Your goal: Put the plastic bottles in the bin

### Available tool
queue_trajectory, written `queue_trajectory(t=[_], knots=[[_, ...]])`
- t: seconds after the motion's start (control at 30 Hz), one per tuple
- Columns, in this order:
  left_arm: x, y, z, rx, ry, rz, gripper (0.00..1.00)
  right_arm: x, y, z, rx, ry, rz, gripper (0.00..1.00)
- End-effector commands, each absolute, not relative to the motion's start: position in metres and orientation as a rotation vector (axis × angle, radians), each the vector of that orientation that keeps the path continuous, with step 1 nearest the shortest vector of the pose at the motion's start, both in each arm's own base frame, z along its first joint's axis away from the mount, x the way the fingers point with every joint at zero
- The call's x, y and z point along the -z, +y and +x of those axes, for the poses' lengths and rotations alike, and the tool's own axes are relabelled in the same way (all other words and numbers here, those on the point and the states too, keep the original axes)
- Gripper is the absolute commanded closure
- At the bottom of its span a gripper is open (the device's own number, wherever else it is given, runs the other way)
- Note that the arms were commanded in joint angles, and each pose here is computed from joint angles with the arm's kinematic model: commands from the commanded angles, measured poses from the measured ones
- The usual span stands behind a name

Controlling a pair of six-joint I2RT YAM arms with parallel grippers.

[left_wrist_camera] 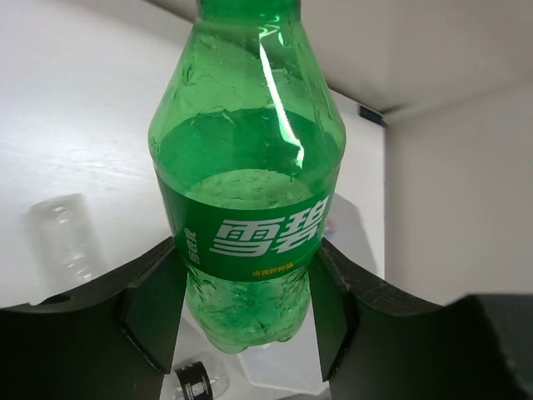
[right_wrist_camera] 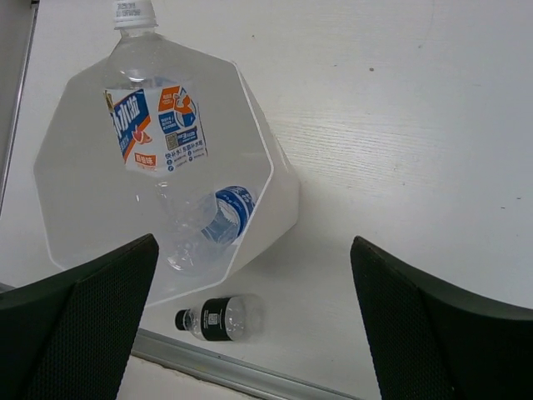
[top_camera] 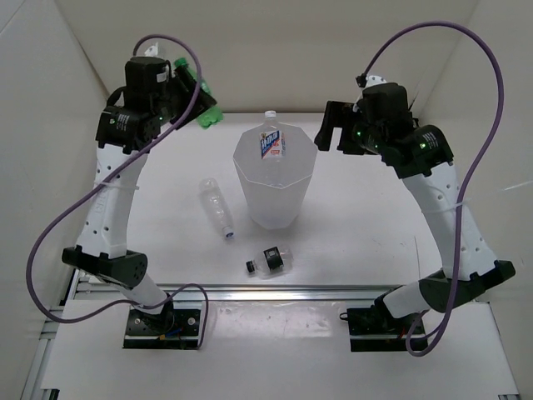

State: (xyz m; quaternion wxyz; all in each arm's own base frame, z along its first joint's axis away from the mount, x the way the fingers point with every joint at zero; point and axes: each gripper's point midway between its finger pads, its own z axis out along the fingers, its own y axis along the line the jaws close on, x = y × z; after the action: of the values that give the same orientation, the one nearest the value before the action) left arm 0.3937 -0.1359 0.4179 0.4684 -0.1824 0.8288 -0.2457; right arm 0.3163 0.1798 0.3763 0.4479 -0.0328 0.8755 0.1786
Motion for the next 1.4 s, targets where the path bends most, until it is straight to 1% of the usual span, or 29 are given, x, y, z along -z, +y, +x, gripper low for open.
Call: queue_trajectory(t=[0.0,0.03,0.1,0.13,0.27,0.33,0.37,0.43,0.47,0.57,0.6,0.67,0.7,0.73,0.77,0.8,0.83,0.87,0.9,0.93,1.0,1.03,1.1,1.23,1.37], knots=[[-0.427,-0.187,0.390,0.701,2.045,-0.205,0.47,-0.392,0.176,0.312,-0.482,2.113,-0.058,0.00],[-0.429,-0.207,0.384,0.736,2.046,-0.135,0.47,-0.388,0.176,0.312,-0.479,2.121,-0.059,0.00],[-0.426,-0.228,0.379,0.737,2.049,-0.031,0.47,-0.390,0.171,0.309,-0.476,2.114,-0.049,0.00],[-0.421,-0.246,0.375,0.744,2.057,0.027,0.45,-0.385,0.171,0.309,-0.471,2.127,-0.050,0.00],[-0.392,-0.275,0.365,0.713,2.135,0.128,0.41,-0.381,0.163,0.304,-0.462,2.127,-0.023,0.00],[-0.376,-0.279,0.358,0.695,2.186,0.159,0.35,-0.383,0.162,0.301,-0.473,2.115,-0.012,0.00],[-0.375,-0.283,0.355,0.693,2.186,0.169,0.32,-0.379,0.158,0.303,-0.459,2.123,0.012,0.00],[-0.381,-0.281,0.352,0.678,2.168,0.163,0.18,-0.379,0.157,0.301,-0.460,2.122,0.013,0.00],[-0.381,-0.278,0.352,0.667,2.166,0.156,0.00,-0.375,0.157,0.301,-0.455,2.132,0.012,0.00],[-0.393,-0.265,0.346,0.622,2.130,0.110,0.00,-0.374,0.156,0.299,-0.460,2.135,0.022,0.00],[-0.397,-0.245,0.345,0.541,2.113,0.044,0.00,-0.370,0.156,0.299,-0.456,2.145,0.021,0.00],[-0.401,-0.220,0.346,0.475,2.081,-0.065,0.00,-0.373,0.156,0.297,-0.466,2.137,0.033,0.00],[-0.414,-0.193,0.342,0.440,2.027,-0.144,0.00,-0.369,0.156,0.297,-0.462,2.146,0.033,0.00],[-0.394,-0.181,0.345,0.399,2.050,-0.195,0.00,-0.369,0.156,0.297,-0.462,2.146,0.033,0.00],[-0.386,-0.168,0.343,0.388,2.050,-0.277,0.00,-0.369,0.156,0.297,-0.462,2.146,0.033,0.00],[-0.387,-0.140,0.340,0.365,2.023,-0.377,0.00,-0.369,0.156,0.297,-0.462,2.146,0.033,0.00],[-0.351,-0.128,0.339,0.323,2.094,-0.431,0.00,-0.366,0.157,0.296,-0.467,2.157,0.027,0.00],[-0.336,-0.108,0.342,0.313,2.105,-0.537,0.00,-0.366,0.157,0.296,-0.467,2.157,0.027,0.00],[-0.317,-0.107,0.340,0.361,2.158,-0.564,0.00,-0.366,0.157,0.296,-0.467,2.157,0.027,0.00],[-0.274,-0.103,0.336,0.349,2.259,-0.607,0.00,-0.366,0.157,0.296,-0.473,2.158,0.037,0.00],[-0.245,-0.089,0.338,0.385,2.300,-0.696,0.00,-0.366,0.159,0.295,-0.485,2.160,0.029,0.00],[-0.215,-0.095,0.335,0.418,2.383,-0.707,0.00,-0.366,0.159,0.295,-0.485,2.160,0.029,0.00],[-0.199,-0.095,0.343,0.441,2.400,-0.722,0.00,-0.364,0.160,0.293,-0.484,2.172,0.012,0.00],[-0.153,-0.086,0.350,0.361,2.515,-0.768,0.00,-0.368,0.158,0.291,-0.472,2.163,-0.015,0.00],[-0.122,-0.083,0.351,0.290,2.592,-0.801,0.00,-0.373,0.153,0.290,-0.447,2.162,-0.039,0.00]])
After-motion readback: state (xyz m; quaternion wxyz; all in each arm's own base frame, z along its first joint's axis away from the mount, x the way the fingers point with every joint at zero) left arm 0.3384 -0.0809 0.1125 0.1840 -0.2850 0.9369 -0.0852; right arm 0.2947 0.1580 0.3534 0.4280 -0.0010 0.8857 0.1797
